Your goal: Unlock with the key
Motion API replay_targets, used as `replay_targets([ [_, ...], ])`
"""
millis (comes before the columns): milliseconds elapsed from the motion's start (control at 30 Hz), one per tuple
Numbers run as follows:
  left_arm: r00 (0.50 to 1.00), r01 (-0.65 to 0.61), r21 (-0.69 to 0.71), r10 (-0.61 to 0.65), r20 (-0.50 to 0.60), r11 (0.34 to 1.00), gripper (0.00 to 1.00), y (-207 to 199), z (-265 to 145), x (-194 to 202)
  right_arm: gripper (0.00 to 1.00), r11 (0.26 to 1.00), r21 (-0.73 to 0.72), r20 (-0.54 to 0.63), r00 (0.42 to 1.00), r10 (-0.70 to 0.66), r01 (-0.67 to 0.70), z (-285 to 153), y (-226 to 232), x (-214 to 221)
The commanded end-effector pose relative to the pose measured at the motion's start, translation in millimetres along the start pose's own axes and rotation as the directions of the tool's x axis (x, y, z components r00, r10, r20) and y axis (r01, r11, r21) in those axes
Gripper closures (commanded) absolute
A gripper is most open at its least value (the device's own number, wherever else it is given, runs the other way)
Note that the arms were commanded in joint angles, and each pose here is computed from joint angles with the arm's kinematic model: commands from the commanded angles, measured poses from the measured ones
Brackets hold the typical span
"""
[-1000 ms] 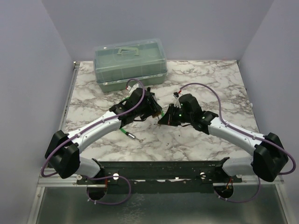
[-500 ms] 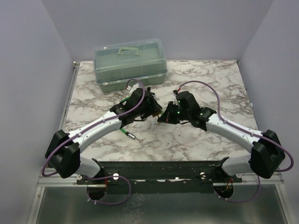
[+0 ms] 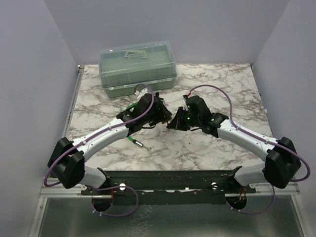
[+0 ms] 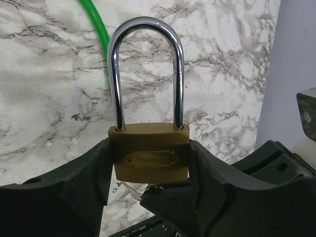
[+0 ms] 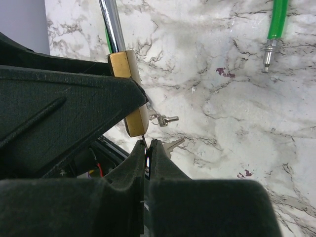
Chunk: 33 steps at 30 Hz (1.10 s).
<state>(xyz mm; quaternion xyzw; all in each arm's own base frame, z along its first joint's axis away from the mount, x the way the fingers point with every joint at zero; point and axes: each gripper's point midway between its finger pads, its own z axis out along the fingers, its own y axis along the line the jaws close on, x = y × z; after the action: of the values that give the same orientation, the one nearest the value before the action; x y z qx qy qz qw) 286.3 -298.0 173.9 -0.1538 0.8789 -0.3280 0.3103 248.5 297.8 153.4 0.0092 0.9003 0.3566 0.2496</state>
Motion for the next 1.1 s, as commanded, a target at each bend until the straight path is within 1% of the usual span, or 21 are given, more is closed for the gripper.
replay_targets([
  [0, 1.0, -0.015, 0.062, 0.015, -0.003, 0.998, 1.0, -14.1, -9.9, 2.1, 1.0, 1.0, 0.026, 0.1, 0.995, -0.008, 0.005, -3.5, 2.8, -24.3],
  [233, 1.0, -0.018, 0.07, 0.018, -0.004, 0.997, 1.0, -15.2, -12.3, 2.2, 1.0, 0.999, 0.043, 0.135, 0.991, -0.006, 0.0, -5.0, 0.8, -30.9],
  [467, 1.0, -0.012, 0.081, 0.014, -0.017, 0.997, 1.0, -17.4, -15.1, 5.7, 1.0, 0.997, 0.076, 0.217, 0.976, -0.018, 0.001, -6.6, -2.1, -48.5],
  [767, 1.0, -0.013, 0.088, 0.015, -0.019, 0.996, 1.0, -18.6, -17.4, 6.6, 1.0, 0.998, 0.068, 0.239, 0.971, -0.019, 0.003, -9.5, 0.7, -52.8],
  [933, 1.0, -0.015, 0.09, 0.017, -0.022, 0.996, 1.0, -18.8, -17.8, 8.6, 1.0, 0.999, 0.04, 0.303, 0.953, -0.022, 0.011, -20.7, 6.4, -62.8],
  [1067, 0.999, -0.022, 0.105, 0.026, -0.034, 0.994, 1.0, -23.4, -19.0, 12.9, 1.0, 0.999, 0.045, 0.357, 0.934, -0.034, 0.019, -25.3, 7.0, -72.9],
])
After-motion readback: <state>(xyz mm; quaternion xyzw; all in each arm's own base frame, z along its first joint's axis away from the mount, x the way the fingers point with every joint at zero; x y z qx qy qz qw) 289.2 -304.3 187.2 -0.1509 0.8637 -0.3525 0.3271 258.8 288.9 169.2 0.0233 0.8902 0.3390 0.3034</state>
